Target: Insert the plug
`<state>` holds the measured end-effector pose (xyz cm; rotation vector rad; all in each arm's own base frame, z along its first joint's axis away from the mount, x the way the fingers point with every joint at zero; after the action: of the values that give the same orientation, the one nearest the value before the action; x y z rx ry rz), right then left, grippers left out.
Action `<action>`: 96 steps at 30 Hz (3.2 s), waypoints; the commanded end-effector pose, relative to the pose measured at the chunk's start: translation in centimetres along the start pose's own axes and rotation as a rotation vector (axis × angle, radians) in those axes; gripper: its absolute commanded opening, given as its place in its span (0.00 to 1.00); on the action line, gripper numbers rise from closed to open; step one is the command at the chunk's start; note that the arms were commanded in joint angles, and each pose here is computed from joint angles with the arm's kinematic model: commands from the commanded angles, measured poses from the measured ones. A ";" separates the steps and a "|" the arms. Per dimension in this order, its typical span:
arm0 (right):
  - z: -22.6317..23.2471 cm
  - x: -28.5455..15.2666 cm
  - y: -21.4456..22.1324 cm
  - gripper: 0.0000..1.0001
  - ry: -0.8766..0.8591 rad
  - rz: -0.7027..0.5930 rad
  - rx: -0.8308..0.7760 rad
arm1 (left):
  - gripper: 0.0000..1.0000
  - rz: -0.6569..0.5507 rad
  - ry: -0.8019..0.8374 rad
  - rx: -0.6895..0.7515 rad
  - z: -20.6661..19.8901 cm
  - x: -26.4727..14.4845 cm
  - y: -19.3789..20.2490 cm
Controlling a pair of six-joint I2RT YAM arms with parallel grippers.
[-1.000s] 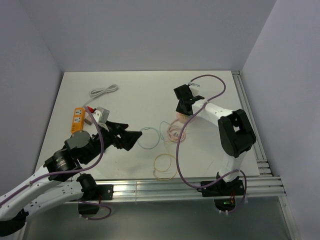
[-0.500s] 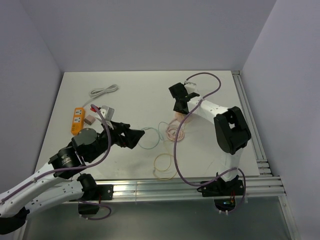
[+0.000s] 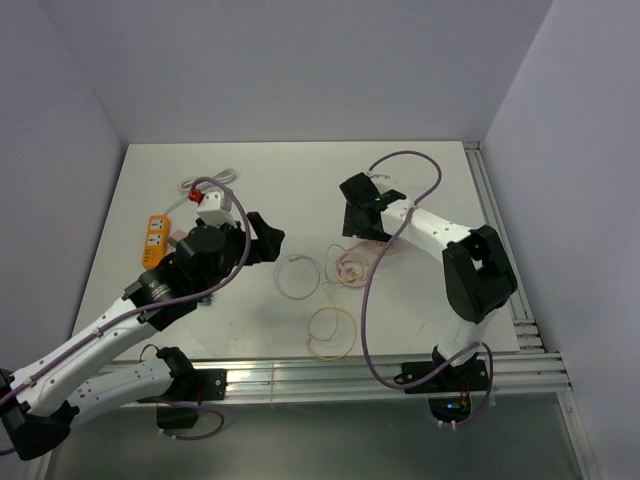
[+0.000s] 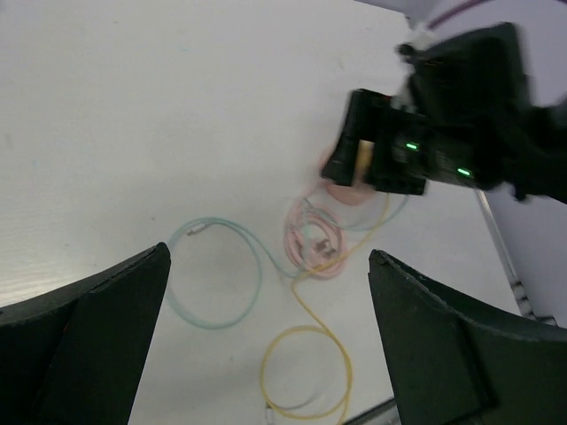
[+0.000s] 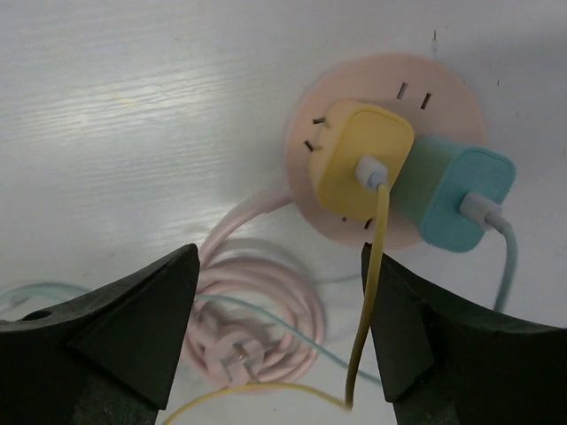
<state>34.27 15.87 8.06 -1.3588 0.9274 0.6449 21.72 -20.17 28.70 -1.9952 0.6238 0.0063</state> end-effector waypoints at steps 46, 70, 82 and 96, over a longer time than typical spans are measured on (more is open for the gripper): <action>9.1 -18.5 3.5 0.84 -0.916 -0.143 -0.197 | 0.99 0.146 -1.025 -0.059 39.5 8.3 -5.2; 9.0 -17.6 3.3 0.83 -0.869 -0.151 -0.204 | 0.32 0.452 -0.931 -0.410 35.5 11.7 8.4; 9.0 -16.5 3.0 0.82 -0.815 -0.138 -0.206 | 0.10 0.570 -0.619 -0.307 24.2 17.0 13.2; 10.3 -15.2 0.1 0.82 -0.739 -0.122 -0.165 | 0.54 0.491 -0.751 -0.309 26.3 13.8 12.6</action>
<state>26.40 27.57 18.27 -1.1615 0.2274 1.1149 39.40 -9.91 4.72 -1.9562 0.5629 0.9747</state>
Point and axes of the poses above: each gripper's point midway between its finger pads, its own x axis out along the fingers, its own z axis along the line the jaws close on, y = z × x, the point moved 2 cm from there along -x, back along the fingers, and after that the axes turned 2 degrees about -x, right-handed, at the moved point
